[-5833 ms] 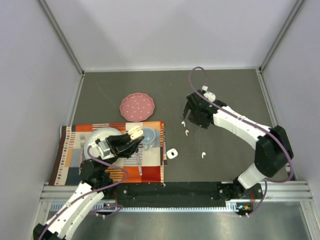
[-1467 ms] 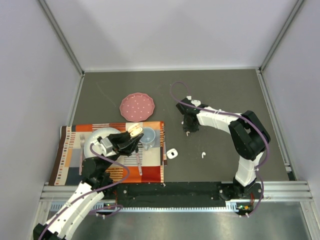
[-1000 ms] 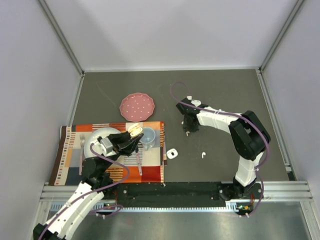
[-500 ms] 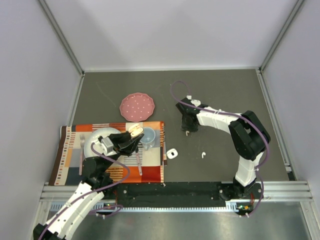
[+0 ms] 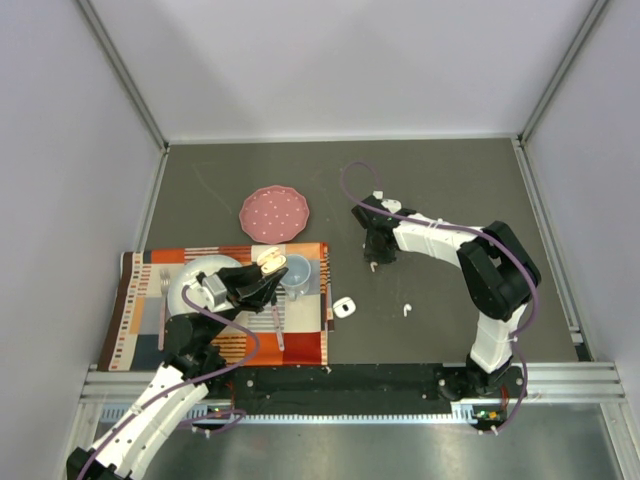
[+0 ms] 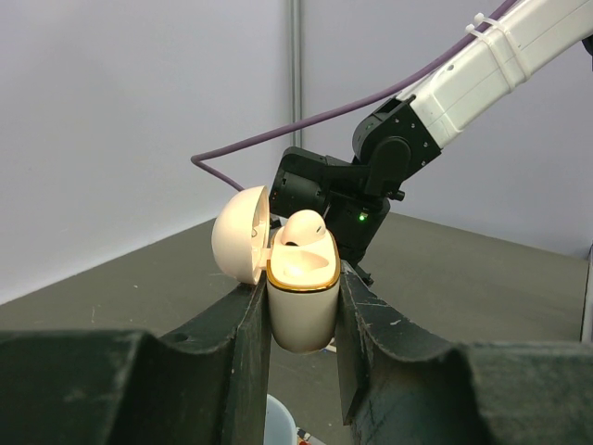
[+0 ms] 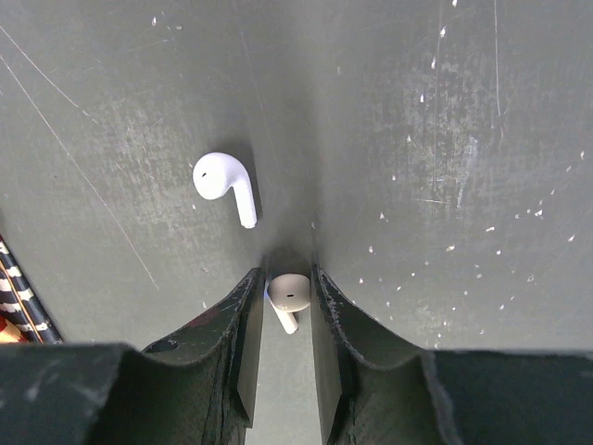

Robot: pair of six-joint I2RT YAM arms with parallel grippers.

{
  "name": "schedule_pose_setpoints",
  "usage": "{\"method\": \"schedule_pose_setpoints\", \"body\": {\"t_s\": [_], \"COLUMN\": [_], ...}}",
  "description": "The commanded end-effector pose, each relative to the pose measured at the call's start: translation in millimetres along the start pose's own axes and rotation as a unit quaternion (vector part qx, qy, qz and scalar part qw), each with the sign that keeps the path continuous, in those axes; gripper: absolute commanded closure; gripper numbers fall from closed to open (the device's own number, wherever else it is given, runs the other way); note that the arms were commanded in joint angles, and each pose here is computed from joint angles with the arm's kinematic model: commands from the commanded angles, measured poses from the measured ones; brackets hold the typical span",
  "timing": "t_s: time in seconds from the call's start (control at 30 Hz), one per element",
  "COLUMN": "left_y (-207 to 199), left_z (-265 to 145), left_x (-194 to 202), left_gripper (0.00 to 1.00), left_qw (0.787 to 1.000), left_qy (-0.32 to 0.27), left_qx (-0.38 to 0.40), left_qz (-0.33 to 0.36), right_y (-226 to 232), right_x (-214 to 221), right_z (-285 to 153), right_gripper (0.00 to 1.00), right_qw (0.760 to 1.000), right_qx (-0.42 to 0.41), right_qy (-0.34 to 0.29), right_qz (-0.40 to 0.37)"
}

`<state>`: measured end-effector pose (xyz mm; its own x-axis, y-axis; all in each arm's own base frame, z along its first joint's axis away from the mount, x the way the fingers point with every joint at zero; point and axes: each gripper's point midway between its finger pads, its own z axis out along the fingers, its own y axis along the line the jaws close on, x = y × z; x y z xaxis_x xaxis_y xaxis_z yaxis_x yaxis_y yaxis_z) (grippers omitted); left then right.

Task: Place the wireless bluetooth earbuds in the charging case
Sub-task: Pick up the left earbud from the center of the board.

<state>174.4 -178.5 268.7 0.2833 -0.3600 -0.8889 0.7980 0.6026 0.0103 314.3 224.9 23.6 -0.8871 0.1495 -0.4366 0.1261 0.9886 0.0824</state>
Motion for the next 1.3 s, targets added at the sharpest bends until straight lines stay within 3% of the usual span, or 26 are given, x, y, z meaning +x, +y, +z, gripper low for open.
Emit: {"method": "schedule_pose_setpoints", "body": {"t_s": [0.0, 0.27, 1.27], "left_y": [-0.6, -0.7, -0.1], "left_z": [3.1, 3.1, 3.8], "left_x": [-19.6, -20.0, -19.9], "left_gripper": [1.0, 1.0, 1.0], "left_qw": [1.0, 1.0, 1.0], "left_qy": [-0.029, -0.029, -0.027], "left_qx": [-0.001, -0.001, -0.002], "left_qz": [0.011, 0.011, 0.01], "right_y": [8.8, 9.3, 7.1], "right_x": [-4.2, -5.0, 0.3], "right_z": [-6.7, -9.1, -7.0], "right_gripper": [0.73, 0.67, 0.72], "right_qw": [1.0, 1.0, 0.999], "right_qx": [-0.013, -0.013, -0.005], "right_qy": [-0.013, -0.015, -0.01], "right_qz": [-0.001, -0.001, -0.032]}}
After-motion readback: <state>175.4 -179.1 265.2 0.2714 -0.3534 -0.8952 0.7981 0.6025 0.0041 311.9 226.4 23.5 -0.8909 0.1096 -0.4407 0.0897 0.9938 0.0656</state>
